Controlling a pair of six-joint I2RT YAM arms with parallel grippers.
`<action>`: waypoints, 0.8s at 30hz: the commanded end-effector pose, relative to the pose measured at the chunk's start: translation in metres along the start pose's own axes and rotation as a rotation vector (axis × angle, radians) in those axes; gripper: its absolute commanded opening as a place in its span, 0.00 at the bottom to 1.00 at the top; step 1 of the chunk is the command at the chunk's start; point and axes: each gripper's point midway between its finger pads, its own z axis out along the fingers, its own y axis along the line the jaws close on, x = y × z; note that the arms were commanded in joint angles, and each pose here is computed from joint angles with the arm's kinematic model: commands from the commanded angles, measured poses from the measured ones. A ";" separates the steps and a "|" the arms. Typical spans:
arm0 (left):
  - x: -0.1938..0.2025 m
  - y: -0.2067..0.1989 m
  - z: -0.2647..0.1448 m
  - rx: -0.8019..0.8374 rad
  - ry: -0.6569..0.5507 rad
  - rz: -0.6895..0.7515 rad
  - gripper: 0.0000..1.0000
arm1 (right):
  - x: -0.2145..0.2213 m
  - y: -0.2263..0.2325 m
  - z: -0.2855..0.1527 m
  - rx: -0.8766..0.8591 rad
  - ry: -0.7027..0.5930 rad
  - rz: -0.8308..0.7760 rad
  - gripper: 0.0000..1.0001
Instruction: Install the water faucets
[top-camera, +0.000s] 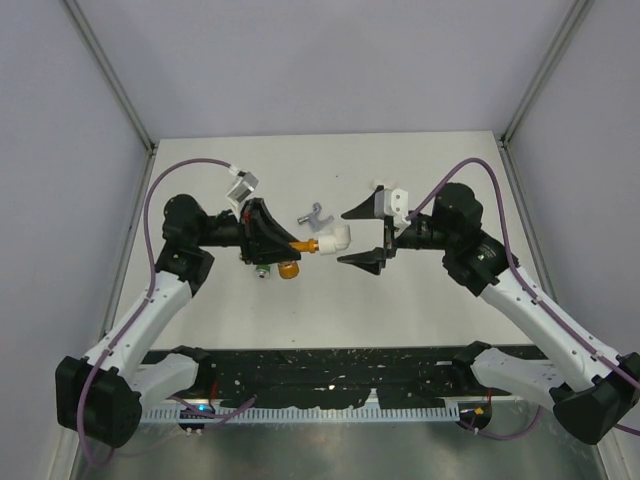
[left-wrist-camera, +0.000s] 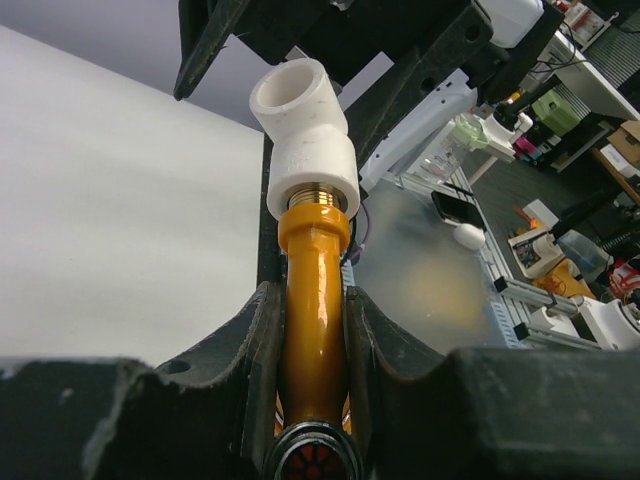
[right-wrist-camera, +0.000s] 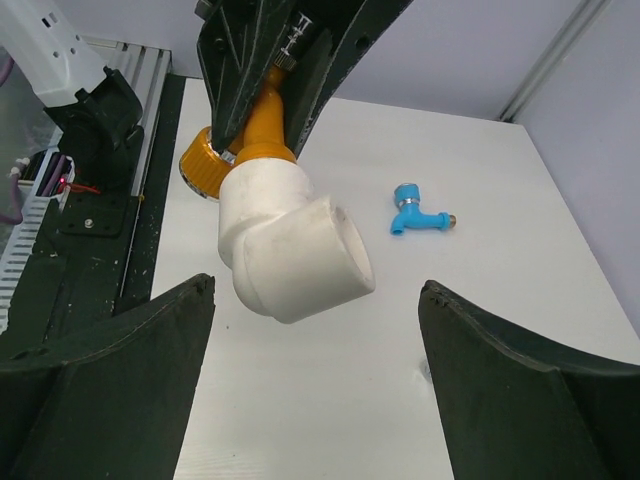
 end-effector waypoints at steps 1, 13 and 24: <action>-0.019 -0.018 0.000 0.043 0.005 0.035 0.00 | -0.018 0.006 -0.001 -0.008 -0.056 -0.096 0.87; -0.016 -0.018 -0.002 -0.059 0.037 -0.236 0.00 | -0.028 -0.015 -0.010 0.156 -0.016 -0.437 0.87; -0.032 -0.025 -0.001 -0.085 -0.005 -0.387 0.00 | -0.033 -0.006 0.003 0.155 0.089 -0.724 0.86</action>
